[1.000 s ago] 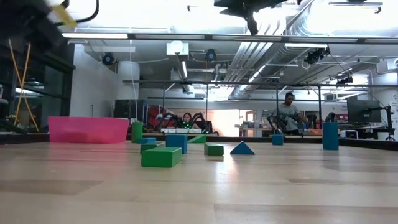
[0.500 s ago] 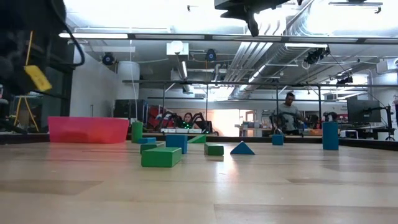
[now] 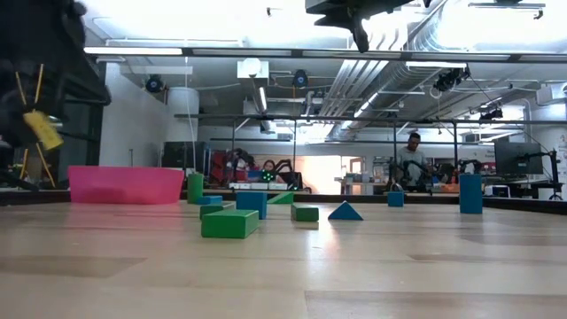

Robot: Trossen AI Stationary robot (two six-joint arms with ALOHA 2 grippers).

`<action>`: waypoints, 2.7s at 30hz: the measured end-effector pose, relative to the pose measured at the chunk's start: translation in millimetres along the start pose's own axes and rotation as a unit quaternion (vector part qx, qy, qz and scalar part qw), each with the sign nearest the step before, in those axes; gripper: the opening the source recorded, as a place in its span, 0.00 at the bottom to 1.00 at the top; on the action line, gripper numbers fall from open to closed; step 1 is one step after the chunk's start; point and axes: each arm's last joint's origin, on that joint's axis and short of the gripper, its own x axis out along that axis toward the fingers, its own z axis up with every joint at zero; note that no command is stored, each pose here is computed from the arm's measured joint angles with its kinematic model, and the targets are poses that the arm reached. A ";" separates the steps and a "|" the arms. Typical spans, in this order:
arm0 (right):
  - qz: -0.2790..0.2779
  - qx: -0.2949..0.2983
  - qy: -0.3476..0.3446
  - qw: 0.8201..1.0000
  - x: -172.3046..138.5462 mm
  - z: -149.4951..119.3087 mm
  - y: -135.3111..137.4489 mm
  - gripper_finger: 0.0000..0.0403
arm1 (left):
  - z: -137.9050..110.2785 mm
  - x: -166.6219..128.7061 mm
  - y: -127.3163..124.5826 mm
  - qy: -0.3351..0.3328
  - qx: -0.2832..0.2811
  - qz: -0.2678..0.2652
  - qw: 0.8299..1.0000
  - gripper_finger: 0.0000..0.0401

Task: Sort blocks
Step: Put the yellow block into the red bin

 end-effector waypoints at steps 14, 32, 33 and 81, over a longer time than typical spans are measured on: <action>0.000 0.000 0.000 1.000 0.0 -0.1 0.0 0.00 | 6.8 14.0 1.1 0.004 -0.021 -0.030 0.999 0.00; -0.001 0.018 0.001 1.000 0.0 -0.2 -0.1 0.00 | 95.9 -39.0 -11.2 -0.244 -0.035 -0.211 0.946 0.00; -0.001 0.018 0.001 1.000 0.0 -0.3 -0.1 0.00 | 98.0 -45.1 -11.0 -0.244 -0.020 -0.216 0.945 0.00; -0.019 0.018 0.064 0.998 0.1 -13.6 -1.1 0.00 | 95.9 -22.4 -81.8 -0.254 -0.172 -0.046 0.951 0.57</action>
